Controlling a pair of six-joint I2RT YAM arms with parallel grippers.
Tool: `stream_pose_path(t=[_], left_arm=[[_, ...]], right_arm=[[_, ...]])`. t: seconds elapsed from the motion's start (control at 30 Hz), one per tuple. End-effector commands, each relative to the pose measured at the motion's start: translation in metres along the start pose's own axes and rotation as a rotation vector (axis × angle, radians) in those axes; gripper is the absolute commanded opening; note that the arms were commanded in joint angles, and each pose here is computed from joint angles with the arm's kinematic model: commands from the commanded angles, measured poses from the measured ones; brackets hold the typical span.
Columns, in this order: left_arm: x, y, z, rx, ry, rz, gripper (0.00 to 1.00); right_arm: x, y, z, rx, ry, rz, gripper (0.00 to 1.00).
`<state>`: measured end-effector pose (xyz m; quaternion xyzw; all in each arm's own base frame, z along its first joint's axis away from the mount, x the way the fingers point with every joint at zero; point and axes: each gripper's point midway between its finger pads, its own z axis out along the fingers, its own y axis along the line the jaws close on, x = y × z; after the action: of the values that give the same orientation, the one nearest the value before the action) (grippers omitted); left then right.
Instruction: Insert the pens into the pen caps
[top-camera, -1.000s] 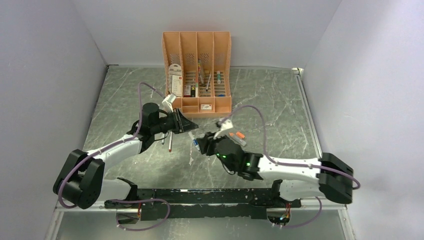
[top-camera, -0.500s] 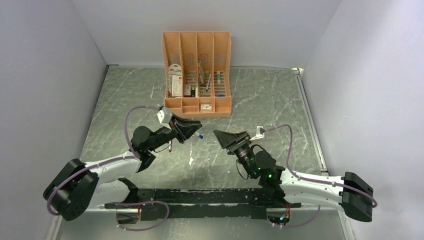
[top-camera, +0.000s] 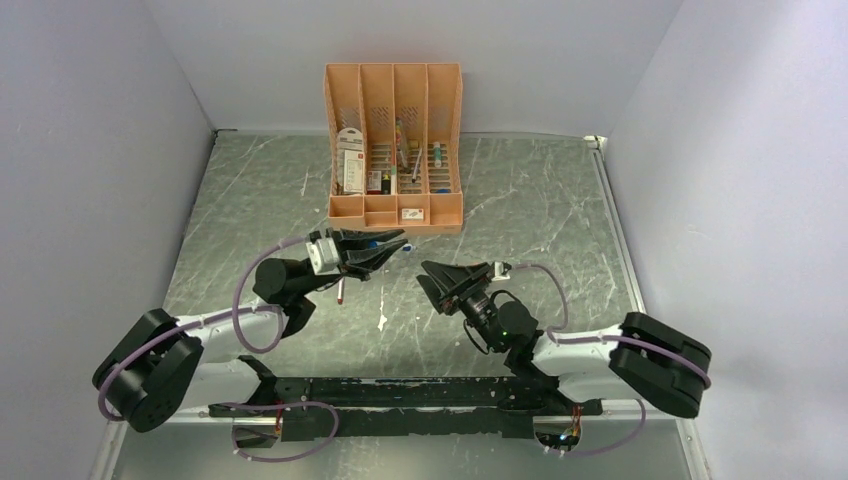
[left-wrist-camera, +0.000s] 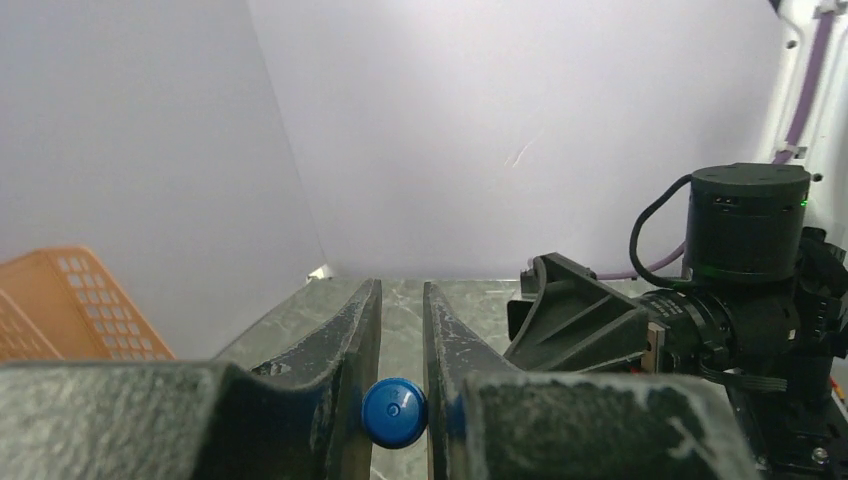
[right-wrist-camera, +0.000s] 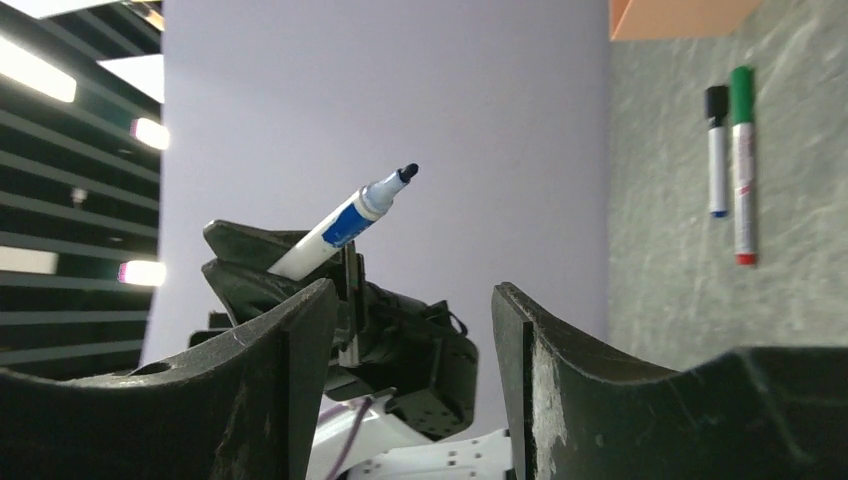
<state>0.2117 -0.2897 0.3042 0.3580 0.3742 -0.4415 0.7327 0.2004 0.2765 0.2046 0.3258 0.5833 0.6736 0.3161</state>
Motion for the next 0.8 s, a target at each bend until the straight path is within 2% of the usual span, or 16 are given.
stream_pose_path(t=[0.0,0.13,0.27,0.4,0.47,0.5,0.57,0.77], left_arm=[[-0.013,-0.014,0.008,0.099,-0.024,0.129,0.07],[-0.01,-0.022,0.01,0.13,-0.019,0.128,0.07],[-0.003,-0.029,0.012,0.157,0.005,0.123,0.07],[0.002,-0.035,0.013,0.173,0.019,0.124,0.07],[0.005,-0.036,0.011,0.172,0.036,0.124,0.07],[0.007,-0.037,0.01,0.169,0.046,0.125,0.07],[0.01,-0.036,0.008,0.166,0.06,0.131,0.07],[0.017,-0.033,0.006,0.142,0.073,0.126,0.07]], right_arm=[[0.006,0.039,0.002,-0.144,0.046,0.203,0.58],[0.017,0.036,0.015,-0.134,0.095,0.293,0.58],[0.021,0.048,0.025,-0.227,0.131,0.379,0.58],[0.03,0.044,0.036,-0.227,0.166,0.4,0.58],[0.03,0.044,0.038,-0.234,0.165,0.405,0.54],[0.029,0.043,0.038,-0.233,0.161,0.405,0.49],[0.027,0.043,0.038,-0.233,0.156,0.402,0.47],[0.015,0.052,0.032,-0.27,0.136,0.394,0.58]])
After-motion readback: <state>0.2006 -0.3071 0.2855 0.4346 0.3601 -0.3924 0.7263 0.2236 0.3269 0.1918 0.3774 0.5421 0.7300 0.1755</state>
